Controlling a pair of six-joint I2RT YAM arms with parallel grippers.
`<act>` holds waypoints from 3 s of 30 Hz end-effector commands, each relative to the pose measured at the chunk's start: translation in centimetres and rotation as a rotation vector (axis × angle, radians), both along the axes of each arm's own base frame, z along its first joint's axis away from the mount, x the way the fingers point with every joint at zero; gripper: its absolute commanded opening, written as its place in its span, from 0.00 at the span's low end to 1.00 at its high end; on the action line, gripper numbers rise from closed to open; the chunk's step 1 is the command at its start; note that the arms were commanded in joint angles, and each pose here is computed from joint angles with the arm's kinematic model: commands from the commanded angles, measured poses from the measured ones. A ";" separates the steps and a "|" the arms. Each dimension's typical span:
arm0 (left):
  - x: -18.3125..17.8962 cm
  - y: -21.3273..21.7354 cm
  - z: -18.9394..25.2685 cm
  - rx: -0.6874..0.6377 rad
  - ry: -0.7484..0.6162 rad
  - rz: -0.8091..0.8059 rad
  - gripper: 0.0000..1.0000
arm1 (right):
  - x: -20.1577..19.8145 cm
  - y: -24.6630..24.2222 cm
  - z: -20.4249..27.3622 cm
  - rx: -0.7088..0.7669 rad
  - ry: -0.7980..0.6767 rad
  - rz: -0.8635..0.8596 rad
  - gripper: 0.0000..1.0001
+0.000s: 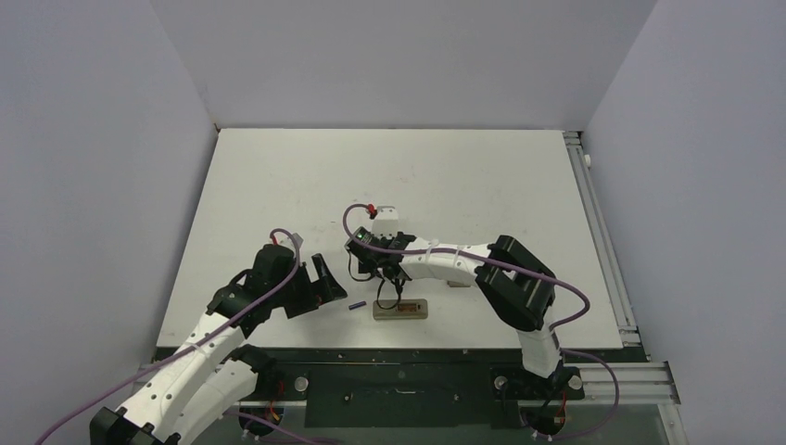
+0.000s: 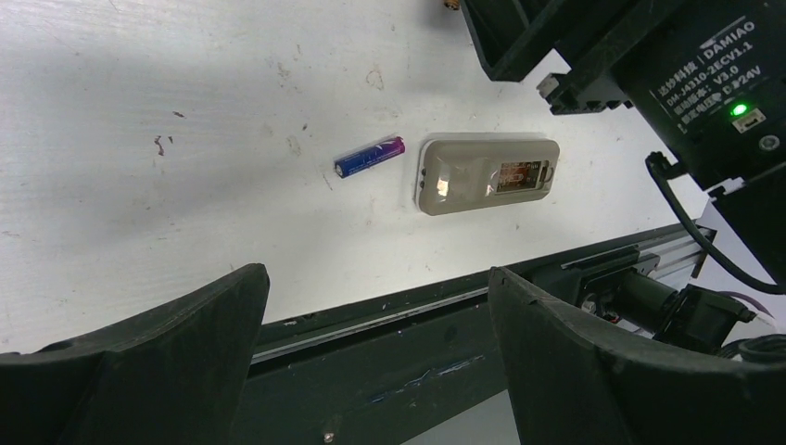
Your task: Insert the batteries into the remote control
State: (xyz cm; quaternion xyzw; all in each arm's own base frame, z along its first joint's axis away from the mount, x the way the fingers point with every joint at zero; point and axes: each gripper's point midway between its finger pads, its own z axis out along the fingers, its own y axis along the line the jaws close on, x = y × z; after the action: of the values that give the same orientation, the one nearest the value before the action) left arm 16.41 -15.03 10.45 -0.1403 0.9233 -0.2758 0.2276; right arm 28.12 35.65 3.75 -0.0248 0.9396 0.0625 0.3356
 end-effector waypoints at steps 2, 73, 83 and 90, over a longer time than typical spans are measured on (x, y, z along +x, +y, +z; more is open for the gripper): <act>0.6 -0.9 1.7 -0.040 -0.052 -0.041 0.86 | 0.9 0.9 0.8 0.030 -0.037 -0.078 0.52; 0.4 -1.3 1.3 -0.053 -0.034 -0.061 0.86 | -1.5 -0.4 2.1 -0.061 -0.057 0.202 0.09; 0.6 -1.3 1.2 -0.048 -0.030 -0.055 0.86 | -1.4 -2.3 4.5 -0.066 -0.062 0.326 0.08; 0.9 -1.5 1.2 -0.058 -0.030 -0.056 0.86 | -2.2 -4.3 6.6 -0.060 -0.089 0.490 0.08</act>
State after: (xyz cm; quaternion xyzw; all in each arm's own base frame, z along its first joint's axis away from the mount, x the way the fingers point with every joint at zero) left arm 16.07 -16.02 10.37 -0.1185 0.9253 -0.2945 0.2073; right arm 26.13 31.51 7.40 -0.2077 0.9181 0.0788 0.3282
